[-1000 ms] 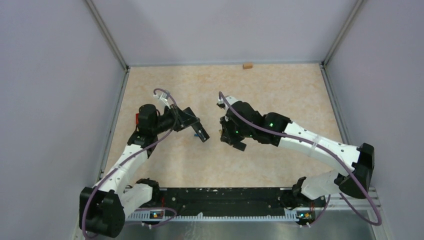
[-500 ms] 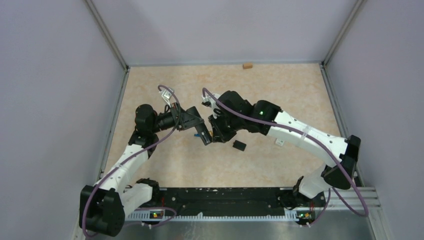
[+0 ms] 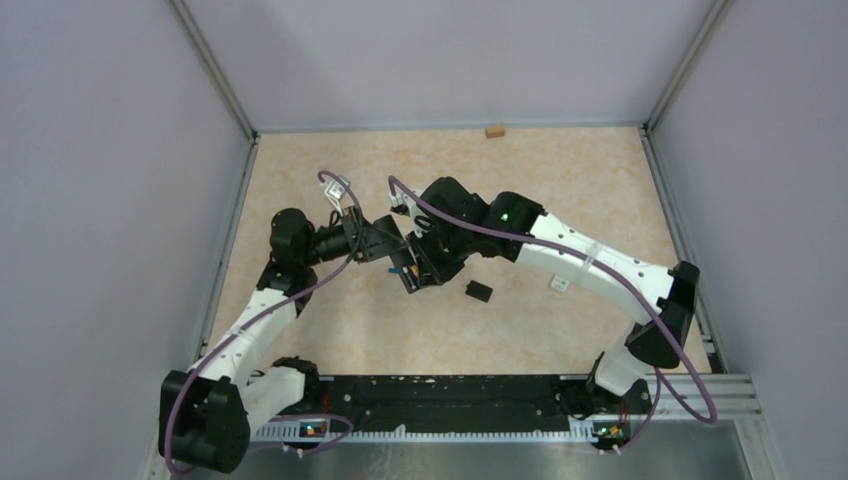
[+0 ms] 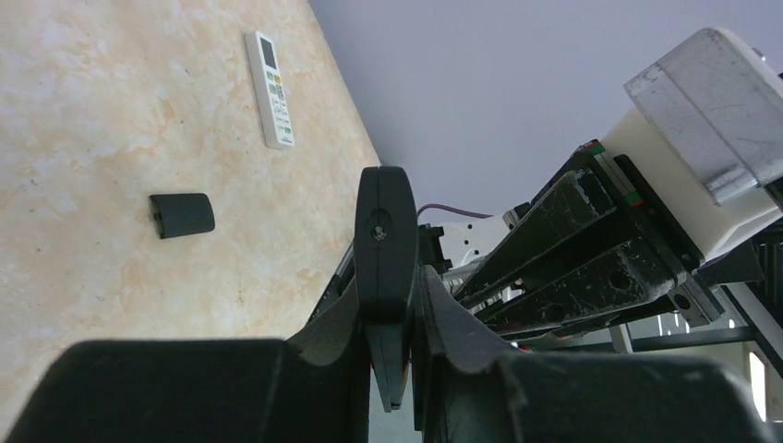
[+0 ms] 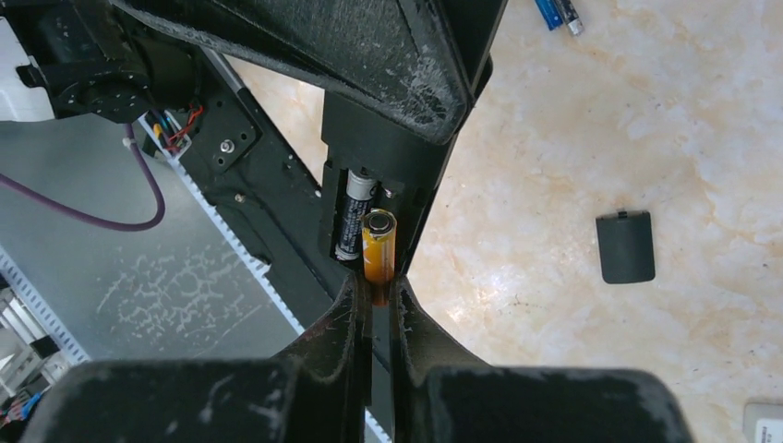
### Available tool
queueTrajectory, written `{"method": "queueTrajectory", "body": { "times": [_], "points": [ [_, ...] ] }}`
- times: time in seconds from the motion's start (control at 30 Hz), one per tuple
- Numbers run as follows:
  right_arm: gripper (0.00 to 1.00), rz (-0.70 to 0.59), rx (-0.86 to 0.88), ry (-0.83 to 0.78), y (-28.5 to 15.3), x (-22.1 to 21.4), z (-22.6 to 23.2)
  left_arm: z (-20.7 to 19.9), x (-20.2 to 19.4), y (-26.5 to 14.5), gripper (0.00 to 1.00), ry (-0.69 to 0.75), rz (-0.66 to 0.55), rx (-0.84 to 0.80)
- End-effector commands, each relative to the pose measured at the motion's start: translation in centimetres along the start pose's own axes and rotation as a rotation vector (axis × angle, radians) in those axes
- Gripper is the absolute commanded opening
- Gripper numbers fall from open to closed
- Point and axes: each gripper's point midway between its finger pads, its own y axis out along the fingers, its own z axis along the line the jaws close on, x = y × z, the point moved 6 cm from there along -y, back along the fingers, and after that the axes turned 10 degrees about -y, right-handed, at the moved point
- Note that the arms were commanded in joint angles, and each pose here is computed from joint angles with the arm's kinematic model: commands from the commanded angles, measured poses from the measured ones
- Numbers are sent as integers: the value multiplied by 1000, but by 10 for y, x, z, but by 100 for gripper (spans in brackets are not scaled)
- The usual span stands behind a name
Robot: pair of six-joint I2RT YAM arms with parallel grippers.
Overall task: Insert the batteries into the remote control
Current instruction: Load the battery into the remote control.
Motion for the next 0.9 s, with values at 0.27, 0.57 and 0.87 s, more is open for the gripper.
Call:
{"method": "queueTrajectory", "body": {
  "times": [0.27,0.57,0.87],
  "points": [
    [9,41,9,81,6,5,9,-12,2,-3,0,95,-56,-34],
    [17,17,-37,106,12,11,3,-10,-1,-4,0,73,-48,-37],
    [18,1,-37,113,14,16,3,-10,-1,-4,0,59,-58,-33]
  ]
}}
